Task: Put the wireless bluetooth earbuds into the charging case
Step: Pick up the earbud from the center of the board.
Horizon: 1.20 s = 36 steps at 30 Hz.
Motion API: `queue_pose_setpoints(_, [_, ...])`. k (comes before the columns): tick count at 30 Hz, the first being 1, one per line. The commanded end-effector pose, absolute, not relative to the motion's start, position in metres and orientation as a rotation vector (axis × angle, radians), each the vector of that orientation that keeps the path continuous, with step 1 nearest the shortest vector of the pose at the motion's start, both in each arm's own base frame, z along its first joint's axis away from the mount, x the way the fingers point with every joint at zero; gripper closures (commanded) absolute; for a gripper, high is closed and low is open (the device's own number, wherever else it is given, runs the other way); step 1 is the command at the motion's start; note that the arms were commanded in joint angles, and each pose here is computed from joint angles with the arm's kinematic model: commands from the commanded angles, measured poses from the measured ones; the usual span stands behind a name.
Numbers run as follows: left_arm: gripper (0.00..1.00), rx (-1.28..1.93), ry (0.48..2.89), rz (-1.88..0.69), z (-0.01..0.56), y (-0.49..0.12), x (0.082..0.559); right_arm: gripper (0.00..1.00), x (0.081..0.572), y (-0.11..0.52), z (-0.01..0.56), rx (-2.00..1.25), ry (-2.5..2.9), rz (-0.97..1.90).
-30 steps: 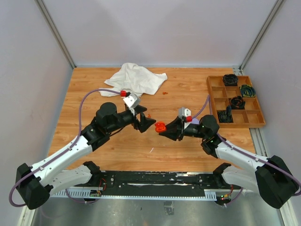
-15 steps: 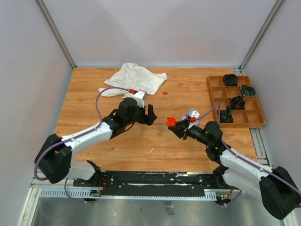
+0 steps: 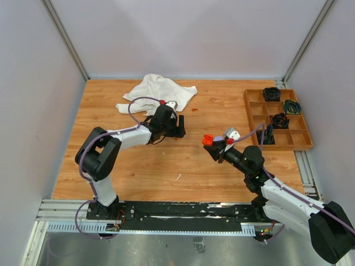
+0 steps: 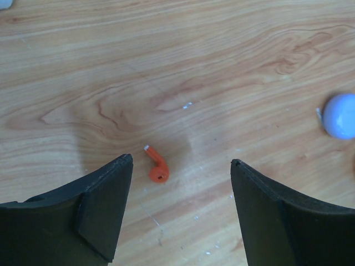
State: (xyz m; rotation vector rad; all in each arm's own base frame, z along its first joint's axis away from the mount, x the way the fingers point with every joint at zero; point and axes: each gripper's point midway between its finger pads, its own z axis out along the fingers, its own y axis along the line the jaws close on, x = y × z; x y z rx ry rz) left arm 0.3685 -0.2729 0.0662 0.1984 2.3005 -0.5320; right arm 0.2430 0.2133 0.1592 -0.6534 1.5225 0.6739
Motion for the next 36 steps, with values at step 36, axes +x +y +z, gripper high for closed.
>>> queue_pose_setpoints(36, [0.61, 0.777, 2.474, -0.537, 0.024, -0.287, 0.294, 0.99, 0.244, 0.205, 0.166, -0.636, 1.495, 0.642])
